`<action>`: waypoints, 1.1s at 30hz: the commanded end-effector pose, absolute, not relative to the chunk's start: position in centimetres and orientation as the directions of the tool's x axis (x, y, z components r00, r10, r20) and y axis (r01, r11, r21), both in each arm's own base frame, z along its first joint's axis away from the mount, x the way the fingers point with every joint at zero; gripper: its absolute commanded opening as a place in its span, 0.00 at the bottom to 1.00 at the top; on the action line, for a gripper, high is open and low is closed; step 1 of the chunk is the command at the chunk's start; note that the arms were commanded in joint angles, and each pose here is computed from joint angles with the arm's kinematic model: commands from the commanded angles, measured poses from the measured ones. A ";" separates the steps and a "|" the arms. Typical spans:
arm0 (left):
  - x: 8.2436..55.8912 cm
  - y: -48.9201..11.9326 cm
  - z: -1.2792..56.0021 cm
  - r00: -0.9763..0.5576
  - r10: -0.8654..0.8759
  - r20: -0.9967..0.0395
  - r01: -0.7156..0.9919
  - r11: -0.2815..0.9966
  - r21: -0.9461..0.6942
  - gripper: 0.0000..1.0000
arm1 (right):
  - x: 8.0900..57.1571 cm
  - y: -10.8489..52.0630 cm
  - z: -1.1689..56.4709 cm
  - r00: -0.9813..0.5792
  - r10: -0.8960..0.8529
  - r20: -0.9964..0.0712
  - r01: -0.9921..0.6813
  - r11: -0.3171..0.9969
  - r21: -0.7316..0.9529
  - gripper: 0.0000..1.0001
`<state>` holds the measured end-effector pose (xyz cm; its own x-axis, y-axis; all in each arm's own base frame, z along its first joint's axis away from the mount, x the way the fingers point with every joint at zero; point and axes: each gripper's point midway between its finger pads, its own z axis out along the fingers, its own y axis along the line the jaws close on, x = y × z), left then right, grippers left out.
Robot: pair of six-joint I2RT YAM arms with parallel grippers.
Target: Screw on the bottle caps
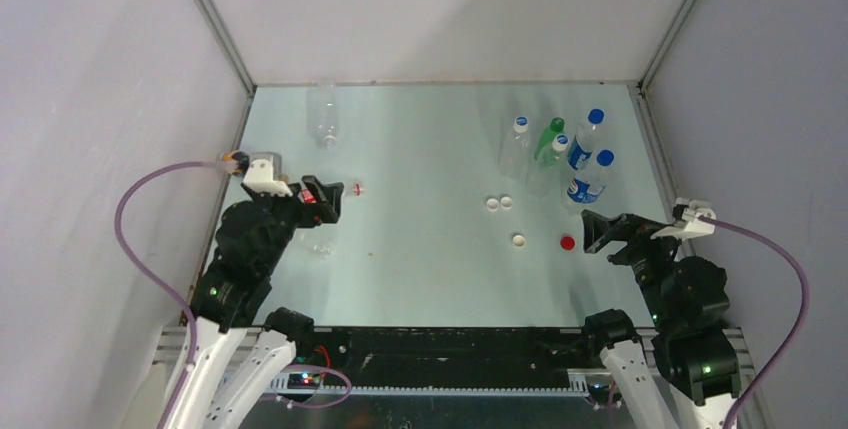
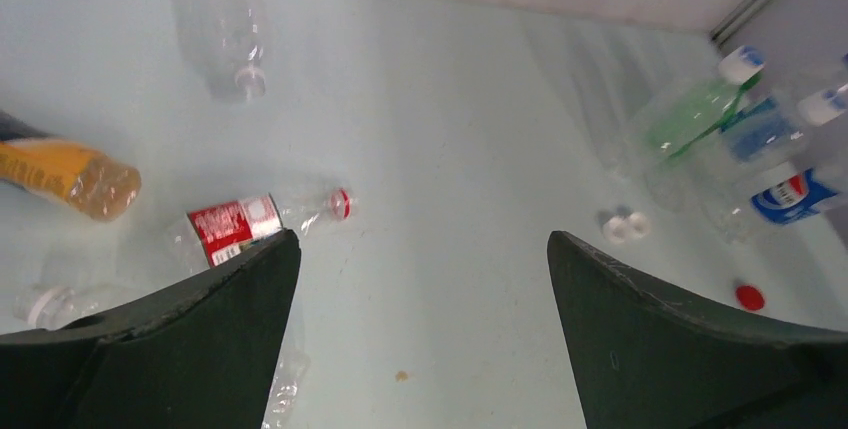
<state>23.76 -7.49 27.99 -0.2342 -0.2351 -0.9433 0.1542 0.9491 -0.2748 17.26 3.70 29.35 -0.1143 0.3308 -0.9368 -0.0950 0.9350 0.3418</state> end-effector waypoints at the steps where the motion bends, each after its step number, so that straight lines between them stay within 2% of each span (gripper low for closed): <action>1: 22.1 -7.4 31.6 -0.063 -0.262 -0.963 0.240 0.933 -0.269 1.00 | 16.7 2.7 29.1 -0.183 0.381 -0.906 0.012 0.923 0.385 0.99; 7: 23.2 -8.8 29.8 -0.199 -0.179 -0.963 0.267 0.936 -0.229 1.00 | 16.2 4.1 28.7 -0.314 0.410 -0.856 0.012 0.903 0.429 0.99; 10: 24.2 -9.2 29.5 -0.219 -0.165 -0.962 0.268 0.938 -0.222 1.00 | 16.6 4.6 28.0 -0.392 0.402 -0.827 0.028 0.904 0.426 0.99; 14: 25.2 -9.5 29.0 -0.211 -0.100 -0.972 0.292 0.943 -0.160 1.00 | 17.2 5.0 29.1 -0.371 0.392 -0.842 -0.007 0.905 0.425 0.99; 17: 26.5 -9.9 27.3 -0.265 -0.029 -0.964 0.302 0.947 -0.111 1.00 | 16.3 6.0 29.7 -0.334 0.329 -0.883 -0.133 0.911 0.389 0.99; 20: 27.9 -11.2 23.8 -0.390 0.058 -0.919 0.347 0.934 -0.088 1.00 | 15.9 6.4 29.9 -0.321 0.312 -0.894 -0.175 0.908 0.380 0.99; 25: 29.9 -12.0 19.7 -0.500 0.152 -0.852 0.374 0.926 -0.054 1.00 | 16.3 8.0 28.4 -0.433 0.273 -0.859 -0.222 0.891 0.395 0.99; 30: 31.9 -10.1 16.2 -0.590 0.330 -0.737 0.373 0.921 0.114 1.00 | 16.6 8.5 28.6 -0.430 0.244 -0.869 -0.261 0.888 0.379 0.99; 33: 33.6 -6.9 14.3 -0.638 0.437 -0.634 0.319 0.899 0.299 1.00 | 16.8 8.4 28.4 -0.426 0.218 -0.878 -0.274 0.894 0.354 0.99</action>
<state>30.83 -10.40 13.60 -0.6593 0.2809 -0.6974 0.3483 0.9362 0.0479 16.51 7.98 27.57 -0.4614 0.2653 -0.8466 -0.2058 0.8962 0.3930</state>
